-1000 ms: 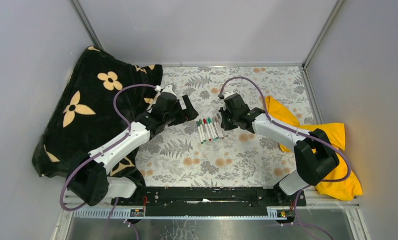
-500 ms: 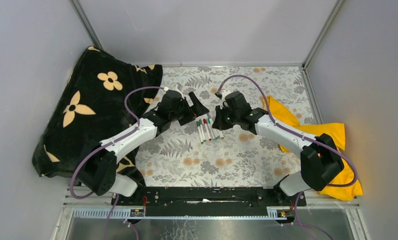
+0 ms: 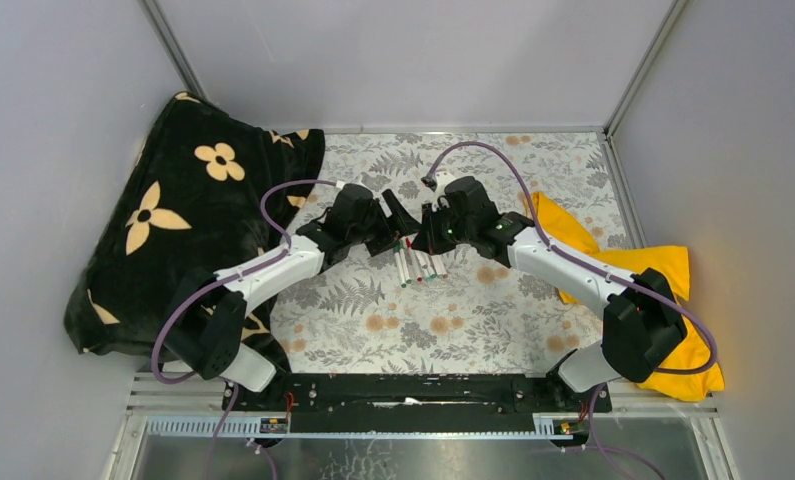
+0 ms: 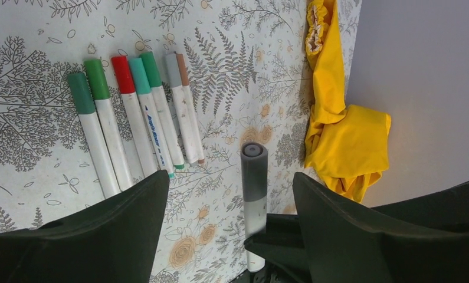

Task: Open the pen caps

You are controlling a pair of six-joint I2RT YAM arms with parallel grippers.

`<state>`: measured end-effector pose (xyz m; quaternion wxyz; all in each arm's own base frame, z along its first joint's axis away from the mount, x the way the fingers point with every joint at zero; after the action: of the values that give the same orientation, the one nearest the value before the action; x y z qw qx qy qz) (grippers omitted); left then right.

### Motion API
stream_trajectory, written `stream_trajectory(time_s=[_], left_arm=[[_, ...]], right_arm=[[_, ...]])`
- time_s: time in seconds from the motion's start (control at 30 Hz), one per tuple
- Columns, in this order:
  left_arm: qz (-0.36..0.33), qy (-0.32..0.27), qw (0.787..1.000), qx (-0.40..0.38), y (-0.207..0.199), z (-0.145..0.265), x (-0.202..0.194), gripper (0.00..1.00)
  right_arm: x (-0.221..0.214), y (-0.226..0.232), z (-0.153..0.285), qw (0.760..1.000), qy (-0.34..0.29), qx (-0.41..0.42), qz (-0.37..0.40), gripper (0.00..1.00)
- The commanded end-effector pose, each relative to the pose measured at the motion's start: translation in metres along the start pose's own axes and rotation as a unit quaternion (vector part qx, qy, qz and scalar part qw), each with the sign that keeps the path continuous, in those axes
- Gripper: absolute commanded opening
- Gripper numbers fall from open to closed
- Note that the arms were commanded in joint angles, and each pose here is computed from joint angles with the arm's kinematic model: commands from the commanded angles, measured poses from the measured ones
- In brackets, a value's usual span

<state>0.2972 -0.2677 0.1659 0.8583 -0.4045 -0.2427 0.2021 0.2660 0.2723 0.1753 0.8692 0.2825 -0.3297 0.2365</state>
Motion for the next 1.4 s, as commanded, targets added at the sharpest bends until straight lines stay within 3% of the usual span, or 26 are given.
stream_trajectory(time_s=[0.0,0.27,0.57,0.77,1.13,1.27,1.37], left_arm=[[0.002,-0.014,0.999,-0.048,-0.028,0.002,0.007,0.81],[0.004,-0.024,0.998,-0.055,-0.034,0.004,0.011,0.64],[-0.004,-0.048,0.998,-0.042,-0.033,0.009,0.018,0.59],[-0.011,-0.063,0.998,-0.031,-0.032,0.011,0.023,0.45],[-0.013,-0.058,0.998,-0.028,-0.029,0.012,0.021,0.32],[-0.017,-0.058,0.998,-0.029,-0.028,0.014,0.020,0.22],[-0.022,-0.056,0.998,-0.031,-0.027,0.016,0.018,0.04]], right_arm=[[0.024,0.020,0.008,0.999,-0.038,0.033,0.010,0.00],[0.020,0.023,0.006,0.999,-0.035,0.037,0.011,0.00],[0.012,0.022,0.008,0.999,-0.030,0.037,0.010,0.00],[0.010,0.023,0.011,0.999,-0.031,0.040,0.009,0.00],[0.011,0.021,0.010,0.999,-0.035,0.035,0.009,0.00],[0.013,0.021,0.010,0.999,-0.037,0.030,0.009,0.00],[0.014,0.019,0.012,0.999,-0.031,0.022,0.010,0.00]])
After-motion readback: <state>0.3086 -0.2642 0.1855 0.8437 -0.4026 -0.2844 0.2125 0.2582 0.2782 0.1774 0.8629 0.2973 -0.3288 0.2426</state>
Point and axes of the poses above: each gripper's point midway between its finger pads, its own z axis back along the fingers, its own y axis along the line the jaws close on, x = y × z, the point moved 4 cm from there along z, back along the fingers, and after that the axes turned 6 degrees about z, right-handed, at the moved point
